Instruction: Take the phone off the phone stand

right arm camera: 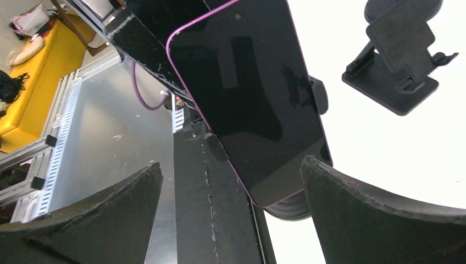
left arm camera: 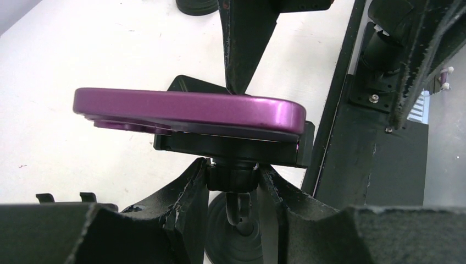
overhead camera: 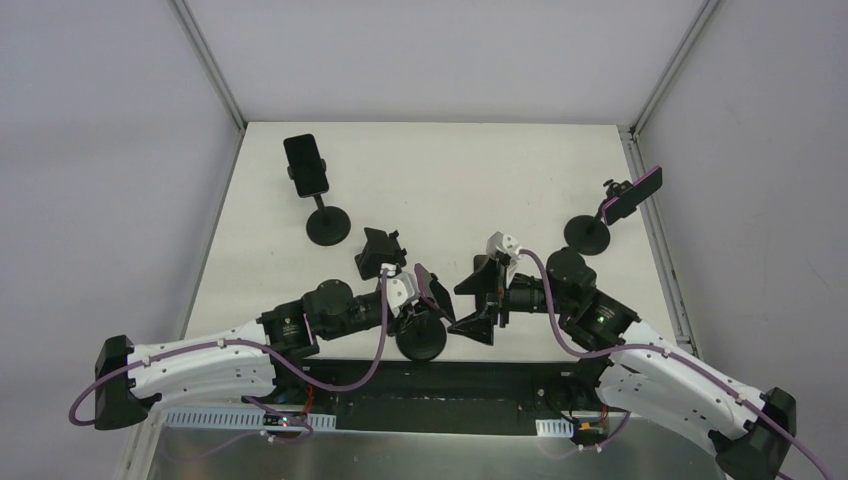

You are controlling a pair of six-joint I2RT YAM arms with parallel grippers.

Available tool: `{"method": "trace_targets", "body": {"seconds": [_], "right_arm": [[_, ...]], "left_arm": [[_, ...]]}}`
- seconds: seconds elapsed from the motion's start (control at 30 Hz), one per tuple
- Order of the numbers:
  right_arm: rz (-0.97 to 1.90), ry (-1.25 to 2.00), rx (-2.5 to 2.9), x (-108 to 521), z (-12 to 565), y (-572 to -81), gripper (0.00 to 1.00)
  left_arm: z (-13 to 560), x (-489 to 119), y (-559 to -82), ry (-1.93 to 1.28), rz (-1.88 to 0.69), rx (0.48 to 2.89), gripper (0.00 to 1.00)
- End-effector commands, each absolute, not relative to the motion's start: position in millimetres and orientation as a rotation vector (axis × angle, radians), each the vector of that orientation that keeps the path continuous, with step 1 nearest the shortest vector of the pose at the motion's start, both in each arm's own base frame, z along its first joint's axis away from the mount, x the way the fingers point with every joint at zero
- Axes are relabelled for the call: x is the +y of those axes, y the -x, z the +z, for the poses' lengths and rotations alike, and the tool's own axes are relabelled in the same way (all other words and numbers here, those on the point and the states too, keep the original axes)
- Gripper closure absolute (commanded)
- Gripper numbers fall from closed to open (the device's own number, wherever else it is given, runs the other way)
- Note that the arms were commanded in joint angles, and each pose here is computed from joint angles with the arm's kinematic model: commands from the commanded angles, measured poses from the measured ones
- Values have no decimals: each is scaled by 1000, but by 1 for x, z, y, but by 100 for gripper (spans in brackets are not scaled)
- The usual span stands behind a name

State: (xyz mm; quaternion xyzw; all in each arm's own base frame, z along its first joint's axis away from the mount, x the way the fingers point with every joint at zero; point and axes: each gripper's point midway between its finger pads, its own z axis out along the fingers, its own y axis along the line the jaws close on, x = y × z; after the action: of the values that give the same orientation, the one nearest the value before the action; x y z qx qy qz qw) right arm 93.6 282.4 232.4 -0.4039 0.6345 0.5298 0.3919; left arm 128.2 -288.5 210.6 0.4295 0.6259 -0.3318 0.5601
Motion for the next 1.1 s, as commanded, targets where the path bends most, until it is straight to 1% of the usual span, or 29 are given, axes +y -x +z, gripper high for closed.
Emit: {"method": "trace_targets", "body": {"seconds": [0.0, 0.1, 0.33, 0.53, 0.7, 0.73, 0.77, 1.07], "right_arm": [[1256, 1021, 1580, 274, 241, -99, 1], [1251, 1001, 1615, 270, 239, -98, 1], [1285, 1051, 1740, 266, 238, -88, 1], [1290, 1045, 1679, 261, 239, -83, 1], [1292, 1075, 1681, 257, 234, -77, 1], [1170, 1241, 1511, 256, 231, -82, 1], [1152, 1260, 1492, 256, 230, -83, 1], [1125, 1254, 1503, 255, 229, -87, 1]], "left_arm": [[253, -292, -127, -974, -822, 1329, 100], [250, -294, -123, -1010, -829, 1311, 100], [241, -312, -92, -1190, -985, 1281, 100], [232, -322, -78, -1273, -1056, 1277, 100], [229, -323, -78, -1285, -1057, 1283, 100], [229, -323, -78, -1287, -1054, 1280, 100], [228, -323, -77, -1294, -1055, 1276, 100], [221, -332, -75, -1331, -1080, 1303, 100]]}}
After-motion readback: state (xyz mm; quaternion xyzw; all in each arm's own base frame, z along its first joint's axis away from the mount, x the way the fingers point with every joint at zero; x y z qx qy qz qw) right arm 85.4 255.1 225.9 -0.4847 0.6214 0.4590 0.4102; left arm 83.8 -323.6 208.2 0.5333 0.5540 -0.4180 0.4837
